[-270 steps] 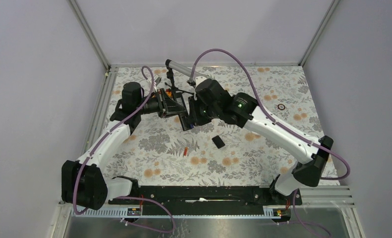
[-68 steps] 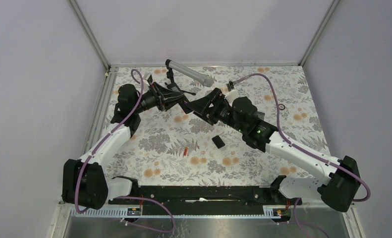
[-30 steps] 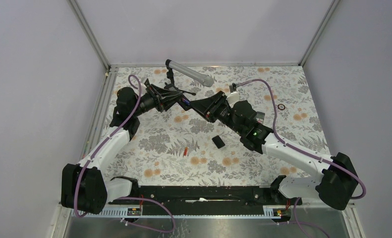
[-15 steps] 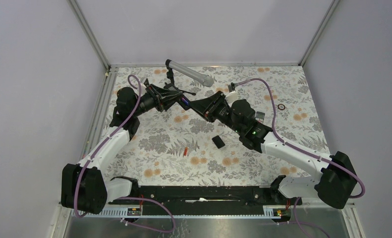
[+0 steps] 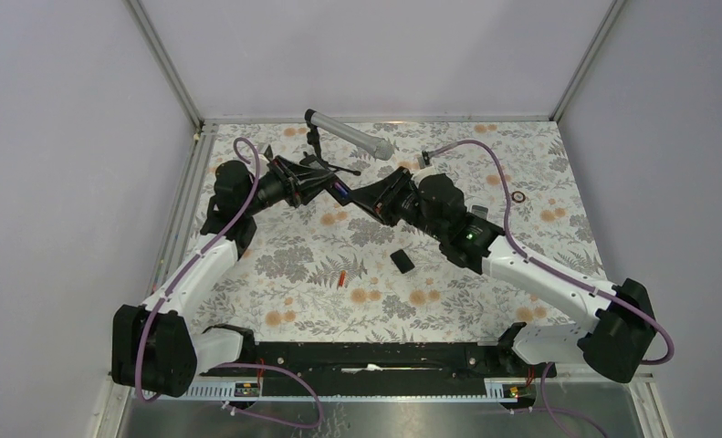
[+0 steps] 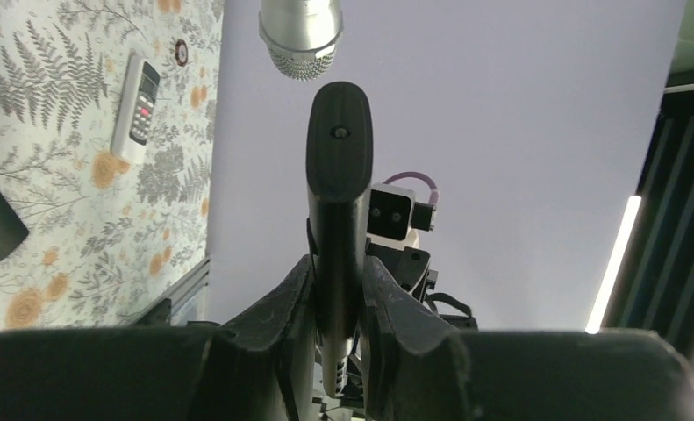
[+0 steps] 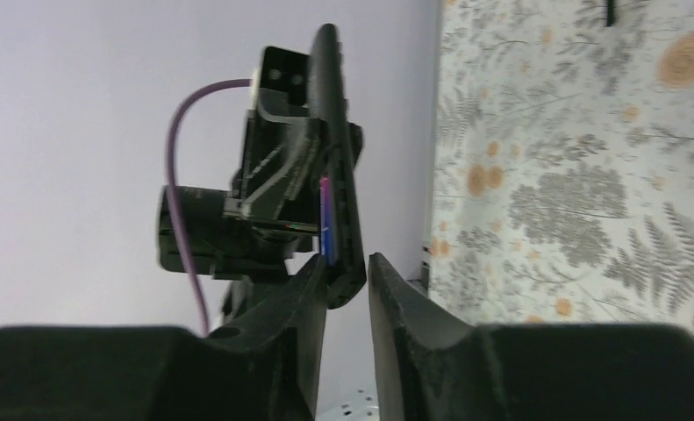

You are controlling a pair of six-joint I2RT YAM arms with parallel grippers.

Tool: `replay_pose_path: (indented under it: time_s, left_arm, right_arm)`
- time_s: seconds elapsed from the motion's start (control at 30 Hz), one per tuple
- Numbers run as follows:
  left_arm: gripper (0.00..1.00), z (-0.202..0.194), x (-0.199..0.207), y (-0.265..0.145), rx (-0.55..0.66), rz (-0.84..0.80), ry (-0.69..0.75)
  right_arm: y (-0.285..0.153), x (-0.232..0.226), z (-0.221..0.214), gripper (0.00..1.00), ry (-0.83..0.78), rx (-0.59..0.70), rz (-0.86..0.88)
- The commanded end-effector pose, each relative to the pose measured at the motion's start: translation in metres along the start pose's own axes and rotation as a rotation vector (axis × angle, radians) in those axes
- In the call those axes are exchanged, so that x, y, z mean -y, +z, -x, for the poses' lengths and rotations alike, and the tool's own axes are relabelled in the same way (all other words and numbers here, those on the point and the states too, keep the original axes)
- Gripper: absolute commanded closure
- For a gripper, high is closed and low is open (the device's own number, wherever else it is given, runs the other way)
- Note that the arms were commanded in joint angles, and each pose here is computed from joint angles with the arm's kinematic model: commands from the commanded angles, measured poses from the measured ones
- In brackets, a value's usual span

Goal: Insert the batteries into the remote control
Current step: Load the battery into the remote control.

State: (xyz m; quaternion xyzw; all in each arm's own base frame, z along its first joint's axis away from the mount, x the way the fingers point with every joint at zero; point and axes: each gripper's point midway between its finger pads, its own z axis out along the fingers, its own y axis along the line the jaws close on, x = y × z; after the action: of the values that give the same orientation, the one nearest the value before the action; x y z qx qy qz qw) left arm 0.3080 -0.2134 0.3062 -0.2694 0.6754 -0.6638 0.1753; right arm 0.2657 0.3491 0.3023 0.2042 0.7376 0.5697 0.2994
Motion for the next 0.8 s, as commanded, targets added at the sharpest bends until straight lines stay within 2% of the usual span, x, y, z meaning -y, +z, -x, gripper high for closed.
replay_pose_path:
  time_s: [0.0,0.17,0.27,0.37,0.47,0.6,0.7,0.77]
  left_arm:
    - [1.0,-0.028,0.043,-0.011,-0.086,-0.089,0.192]
    - [1.0,-0.024,0.031,-0.011,-0.092,-0.028,0.289]
    - [1.0,-0.016,0.022,-0.012,-0.076,0.016,0.376]
    - [1.0,-0.01,0.014,-0.013,-0.068,0.052,0.479]
    - [1.0,-0.016,0.014,-0.014,-0.119,0.032,0.579]
    - [1.0,-0.029,0.025,-0.02,-0.179,-0.041,0.705]
    - [1.0,-0.037,0.03,-0.026,-0.212,-0.066,0.771]
    - [1.0,-0.042,0.031,-0.029,-0.229,-0.075,0.792]
  right_arm:
    - [-0.003,0.059,0.013,0.63,-0.075,0.044,-0.269]
    - [-0.018,0.065,0.016,0.41,-0.135,0.052,-0.292]
    - [-0.029,0.047,0.021,0.26,-0.225,0.069,-0.193]
    - [-0.037,0.02,0.027,0.17,-0.332,0.107,-0.041]
    - [-0.042,0.002,0.02,0.11,-0.477,0.079,0.08]
    - [-0.034,-0.006,-0.006,0.09,-0.711,-0.087,0.165]
    - [-0.026,-0.005,-0.022,0.09,-0.785,-0.207,0.19]
    - [-0.02,-0.003,-0.029,0.12,-0.791,-0.258,0.193]
